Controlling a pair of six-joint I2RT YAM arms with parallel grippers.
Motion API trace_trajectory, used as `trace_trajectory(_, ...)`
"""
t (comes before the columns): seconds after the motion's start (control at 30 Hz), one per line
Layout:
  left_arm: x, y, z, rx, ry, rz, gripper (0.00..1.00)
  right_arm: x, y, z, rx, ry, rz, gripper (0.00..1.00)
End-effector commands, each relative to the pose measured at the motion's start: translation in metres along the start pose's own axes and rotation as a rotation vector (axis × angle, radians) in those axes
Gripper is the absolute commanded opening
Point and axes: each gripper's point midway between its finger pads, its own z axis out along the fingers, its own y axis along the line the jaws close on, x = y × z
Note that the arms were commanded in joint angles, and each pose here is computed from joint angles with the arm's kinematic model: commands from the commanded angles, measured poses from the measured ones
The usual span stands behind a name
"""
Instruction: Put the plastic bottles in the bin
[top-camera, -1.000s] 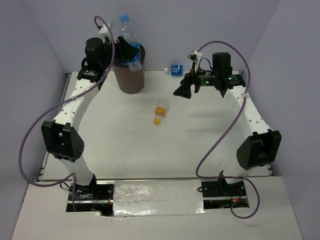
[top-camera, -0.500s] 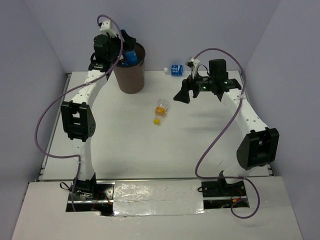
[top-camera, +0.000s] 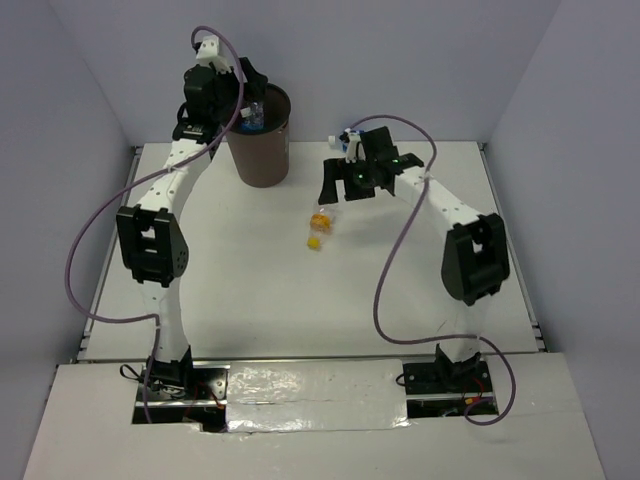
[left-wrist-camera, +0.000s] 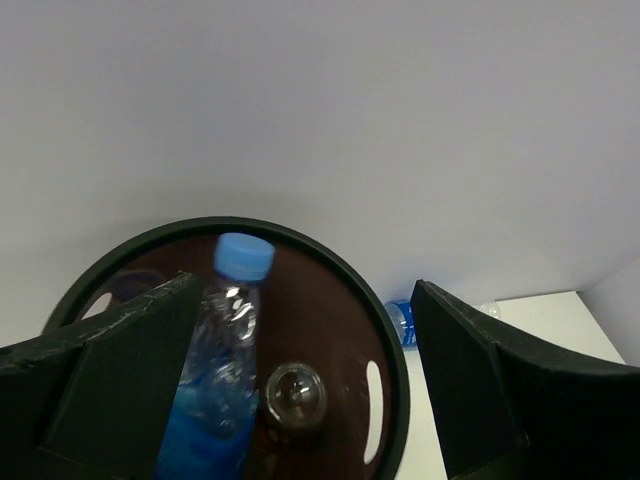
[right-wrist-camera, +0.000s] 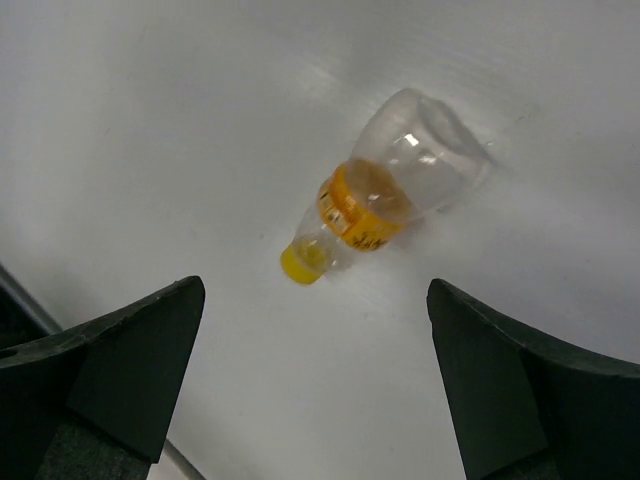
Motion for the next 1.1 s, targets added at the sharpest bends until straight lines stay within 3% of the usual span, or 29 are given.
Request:
trace_trajectory(0.0,-0.085,-0.031,-0.042,0.039,-0.149,0.083,0.99,-0.005,-0.02,0.026,0.174,0.04,0.218,1.0)
trace_trajectory(0.07,-0.109,-0.039,-0.064,0.035,-0.185,0.094,0.99,-0.004,-0.027,0.047,0.204,0.065,0.244,1.0)
trace_trajectory(0.1,-0.098,-0.036,-0.07,0.028,-0.157,0.093,0.99,-0.002,-0.028,0.053,0.214,0.073,0.261,1.0)
trace_trajectory(0.17,-0.112,-0.047,-0.096,0.043,-0.168,0.086,0.99,-0.002,-0.034,0.067,0.238,0.066,0.276,1.0)
trace_trajectory(0.37,-0.076,-0.056,-0.16,0.065,-0.031,0.002,0.99,0.003,-0.05,0.098,0.296,0.088,0.354,1.0)
trace_trajectory(0.43,-0.046,-0.054,-0.176,0.07,0.031,-0.036,0.99,0.013,-0.054,0.106,0.303,0.117,0.38,0.99)
trace_trajectory(0.5,-0.027,-0.052,-0.2,0.063,0.057,-0.089,0.99,0.02,-0.052,0.111,0.286,0.133,0.394,0.95)
trace_trajectory(0.53,-0.035,-0.059,-0.214,0.083,0.025,-0.103,0.99,0.026,-0.054,0.114,0.285,0.147,0.401,0.92)
trace_trajectory(0.57,-0.006,-0.052,-0.22,0.071,0.076,-0.128,0.99,0.028,-0.053,0.115,0.276,0.152,0.402,0.86)
trace_trajectory(0.63,0.005,-0.057,-0.235,0.101,0.091,-0.178,0.99,0.034,-0.051,0.119,0.256,0.171,0.406,0.8)
trace_trajectory(0.7,0.041,-0.057,-0.244,0.116,0.162,-0.246,0.99,0.037,-0.05,0.119,0.24,0.181,0.403,0.71)
trace_trajectory(0.93,0.153,-0.078,-0.252,0.206,0.439,-0.35,0.99,0.025,-0.038,0.111,0.168,0.155,0.385,0.45)
trace_trajectory(1.07,0.195,-0.1,-0.245,0.255,0.554,-0.361,1.0,0.009,-0.023,0.097,0.107,0.114,0.374,0.39)
